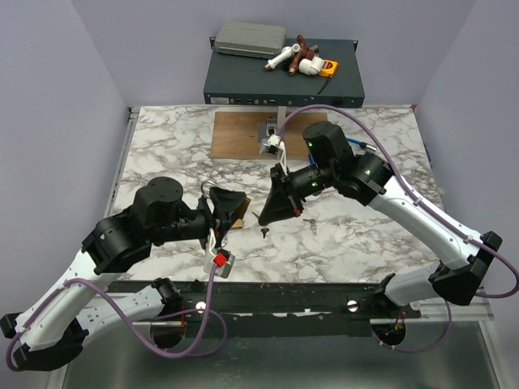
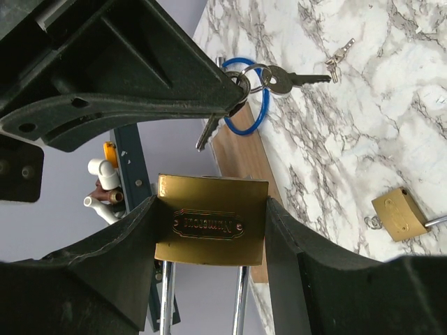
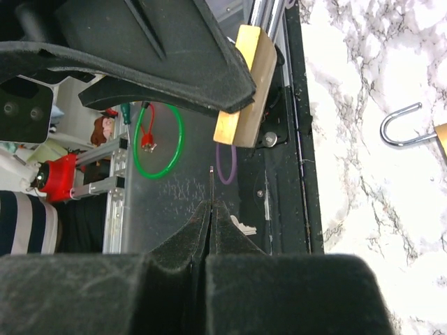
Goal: Unlock with the key
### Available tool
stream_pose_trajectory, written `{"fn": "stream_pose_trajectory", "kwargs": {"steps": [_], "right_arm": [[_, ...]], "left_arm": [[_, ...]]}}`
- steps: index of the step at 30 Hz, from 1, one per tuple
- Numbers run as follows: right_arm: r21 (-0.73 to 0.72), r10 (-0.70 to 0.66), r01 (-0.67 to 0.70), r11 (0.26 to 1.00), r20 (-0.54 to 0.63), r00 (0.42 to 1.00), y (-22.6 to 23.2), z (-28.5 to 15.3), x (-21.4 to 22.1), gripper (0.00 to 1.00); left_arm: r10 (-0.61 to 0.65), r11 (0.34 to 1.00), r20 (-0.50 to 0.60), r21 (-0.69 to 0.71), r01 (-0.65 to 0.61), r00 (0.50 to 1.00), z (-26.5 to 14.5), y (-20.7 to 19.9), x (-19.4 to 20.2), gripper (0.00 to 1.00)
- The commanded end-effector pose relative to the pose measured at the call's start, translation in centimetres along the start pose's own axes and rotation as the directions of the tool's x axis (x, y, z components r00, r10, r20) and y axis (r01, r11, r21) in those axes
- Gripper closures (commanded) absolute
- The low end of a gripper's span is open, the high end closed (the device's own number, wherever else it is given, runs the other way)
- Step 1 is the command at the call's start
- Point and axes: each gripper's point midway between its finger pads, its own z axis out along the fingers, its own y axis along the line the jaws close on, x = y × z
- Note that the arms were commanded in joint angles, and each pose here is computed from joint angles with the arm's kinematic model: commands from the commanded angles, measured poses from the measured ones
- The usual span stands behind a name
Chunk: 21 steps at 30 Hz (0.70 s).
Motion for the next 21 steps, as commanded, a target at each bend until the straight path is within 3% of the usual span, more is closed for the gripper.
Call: {"fn": "stream_pose_trajectory", "kwargs": {"steps": [1,21], "right_arm": [[-0.001,-0.011,0.011,1.000,-0.020,1.000,0.4,0.3,-0.1,0.99],[0.001,-0.030,0.031,1.000,-0.062,0.998,0.4,1.6,0.0,0.99]], "left_arm": [[0.054,0.995,0.053,-0.086,-0.049,0.997,-1.1,2.7,-1.8,1.00],[0.074,0.997,0.078,-0.040,-0.071,0.994,-1.4,1.7,-2.4,1.00]]}}
